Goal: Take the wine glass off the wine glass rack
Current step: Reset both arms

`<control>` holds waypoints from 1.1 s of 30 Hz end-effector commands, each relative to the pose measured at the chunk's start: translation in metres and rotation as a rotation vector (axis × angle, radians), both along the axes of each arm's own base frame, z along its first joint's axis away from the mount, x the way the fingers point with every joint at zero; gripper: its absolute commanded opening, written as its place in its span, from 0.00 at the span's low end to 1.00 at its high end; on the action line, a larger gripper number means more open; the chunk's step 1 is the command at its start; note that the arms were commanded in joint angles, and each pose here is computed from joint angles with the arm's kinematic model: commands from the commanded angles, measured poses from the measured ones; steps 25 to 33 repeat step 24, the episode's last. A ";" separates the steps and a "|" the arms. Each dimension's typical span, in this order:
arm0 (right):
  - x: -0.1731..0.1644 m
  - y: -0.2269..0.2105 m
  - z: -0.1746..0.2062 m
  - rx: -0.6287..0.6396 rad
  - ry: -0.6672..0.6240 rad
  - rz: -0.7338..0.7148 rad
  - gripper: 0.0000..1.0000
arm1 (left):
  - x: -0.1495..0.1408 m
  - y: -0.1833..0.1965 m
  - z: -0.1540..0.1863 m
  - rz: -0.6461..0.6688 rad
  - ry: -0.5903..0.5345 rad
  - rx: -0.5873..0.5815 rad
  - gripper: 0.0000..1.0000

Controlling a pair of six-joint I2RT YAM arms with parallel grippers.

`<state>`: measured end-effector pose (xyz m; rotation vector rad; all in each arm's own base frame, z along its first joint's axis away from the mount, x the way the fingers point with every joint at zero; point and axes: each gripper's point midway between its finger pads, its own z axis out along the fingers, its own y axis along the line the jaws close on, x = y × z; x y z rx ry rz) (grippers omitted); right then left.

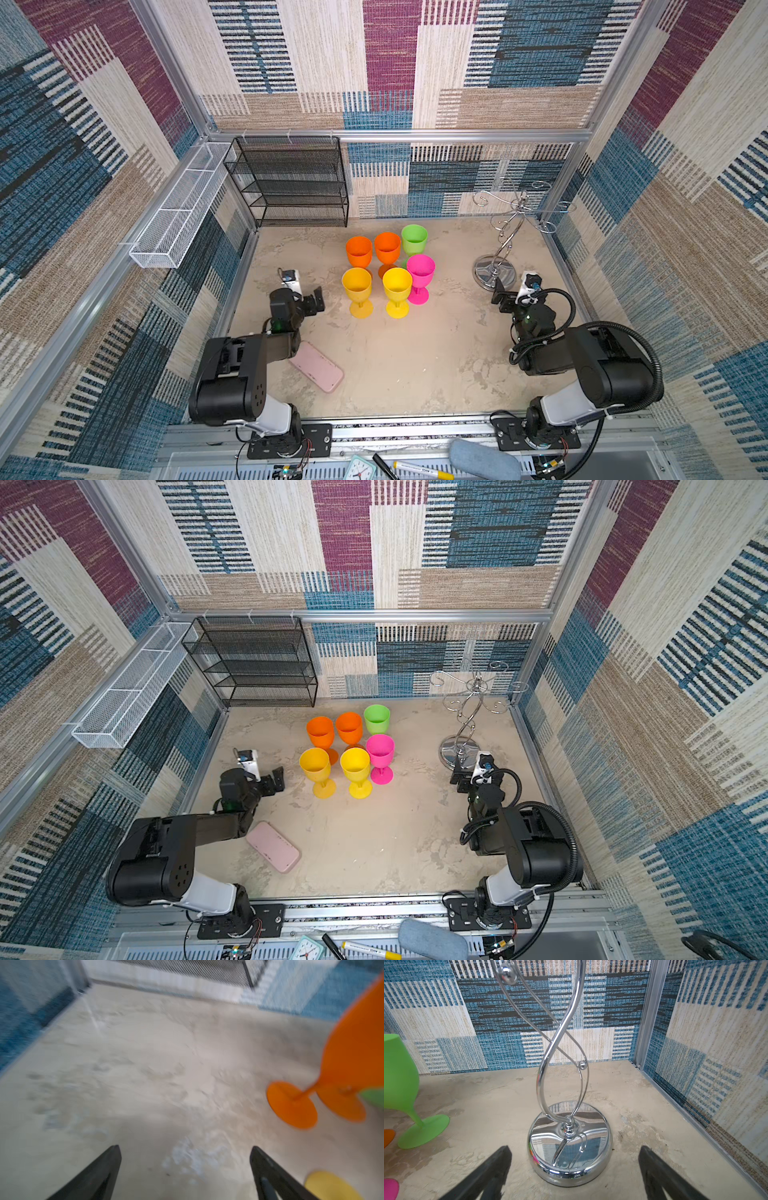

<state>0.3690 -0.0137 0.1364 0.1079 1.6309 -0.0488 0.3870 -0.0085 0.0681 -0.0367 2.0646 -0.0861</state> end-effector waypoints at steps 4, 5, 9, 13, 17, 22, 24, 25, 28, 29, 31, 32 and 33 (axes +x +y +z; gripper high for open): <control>0.000 0.000 0.009 -0.003 -0.037 -0.001 1.00 | 0.017 0.027 0.025 0.096 -0.097 0.103 0.99; 0.001 0.000 0.010 -0.002 -0.036 0.000 1.00 | 0.017 0.027 0.025 0.097 -0.123 0.108 0.99; 0.003 0.001 0.007 -0.003 -0.024 0.004 1.00 | 0.016 0.027 0.026 0.097 -0.120 0.107 0.99; 0.005 0.001 0.006 0.001 -0.019 0.007 1.00 | 0.015 0.027 0.026 0.096 -0.121 0.106 0.99; 0.004 0.000 0.007 0.000 -0.024 0.007 1.00 | 0.015 0.027 0.026 0.096 -0.114 0.104 0.99; 0.002 0.001 0.009 -0.001 -0.031 0.009 1.00 | 0.015 0.027 0.026 0.096 -0.118 0.104 0.99; 0.002 0.001 0.009 -0.001 -0.034 0.008 1.00 | 0.015 0.027 0.026 0.096 -0.117 0.104 0.99; 0.002 0.001 0.009 -0.001 -0.034 0.008 1.00 | 0.015 0.027 0.026 0.096 -0.117 0.104 0.99; 0.002 0.001 0.009 -0.001 -0.034 0.008 1.00 | 0.015 0.027 0.026 0.096 -0.117 0.104 0.99; 0.002 0.001 0.009 -0.001 -0.034 0.008 1.00 | 0.015 0.027 0.026 0.096 -0.117 0.104 0.99; 0.002 0.001 0.009 -0.001 -0.034 0.008 1.00 | 0.015 0.027 0.026 0.096 -0.117 0.104 0.99; 0.002 0.001 0.009 -0.001 -0.034 0.008 1.00 | 0.015 0.027 0.026 0.096 -0.117 0.104 0.99; 0.002 0.001 0.009 -0.001 -0.034 0.008 1.00 | 0.015 0.027 0.026 0.096 -0.117 0.104 0.99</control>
